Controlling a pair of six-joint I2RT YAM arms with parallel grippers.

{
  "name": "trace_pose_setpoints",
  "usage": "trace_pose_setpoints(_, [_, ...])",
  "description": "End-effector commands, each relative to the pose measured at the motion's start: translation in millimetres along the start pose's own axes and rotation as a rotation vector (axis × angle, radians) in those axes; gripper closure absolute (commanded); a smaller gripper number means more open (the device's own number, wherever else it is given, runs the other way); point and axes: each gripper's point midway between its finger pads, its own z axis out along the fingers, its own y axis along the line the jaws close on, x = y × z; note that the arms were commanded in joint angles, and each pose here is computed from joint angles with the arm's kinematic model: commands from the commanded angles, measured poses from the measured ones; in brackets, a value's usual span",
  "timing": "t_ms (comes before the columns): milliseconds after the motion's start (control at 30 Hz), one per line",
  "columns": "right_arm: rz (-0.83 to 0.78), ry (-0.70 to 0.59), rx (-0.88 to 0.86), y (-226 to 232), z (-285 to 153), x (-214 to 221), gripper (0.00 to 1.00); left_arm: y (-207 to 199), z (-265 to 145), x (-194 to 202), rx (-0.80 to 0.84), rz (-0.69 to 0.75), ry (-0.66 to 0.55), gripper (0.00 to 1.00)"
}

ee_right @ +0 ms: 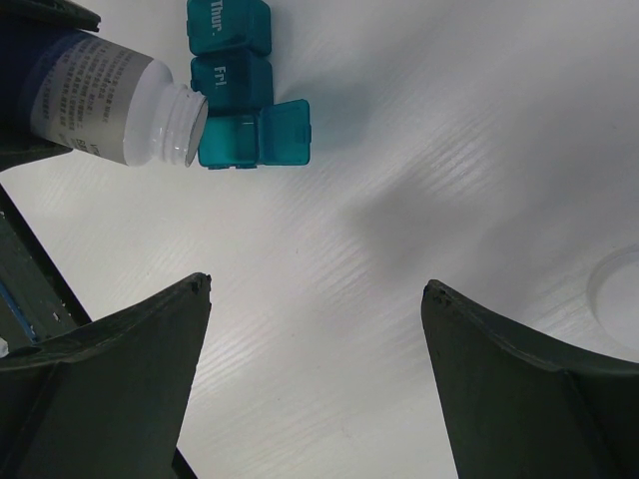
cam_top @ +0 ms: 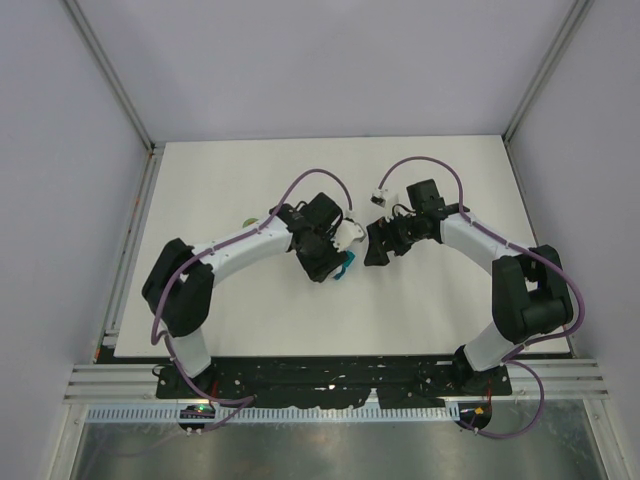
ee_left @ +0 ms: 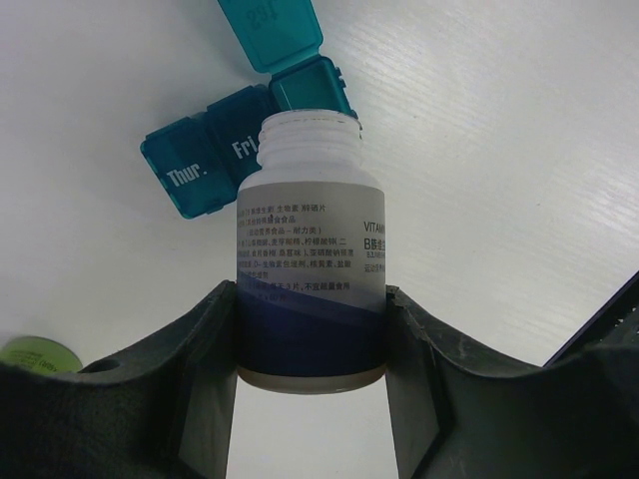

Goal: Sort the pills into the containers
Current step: Pour the pill into the pill container.

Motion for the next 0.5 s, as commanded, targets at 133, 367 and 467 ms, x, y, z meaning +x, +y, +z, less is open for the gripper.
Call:
trace_pose_setpoints(133, [-0.015,-0.014,-0.016,1.7,-1.2,-4.8,0.10,0.0,-8.4,-12.9,-0.010,-0.018,-0.017,1.00])
trace_pose_setpoints(367, [-0.015,-0.015,-0.014,0.4,-1.3,-4.8,0.10,-2.5,-9.4,-13.9,-0.001,-0.040,-0.010,1.00])
trace_pose_setpoints(467, [-0.012,-0.014,-0.015,0.6,-1.3,-4.5,0.10,-4.0,-9.8,-14.6,0.001,-0.047,-0.005,1.00])
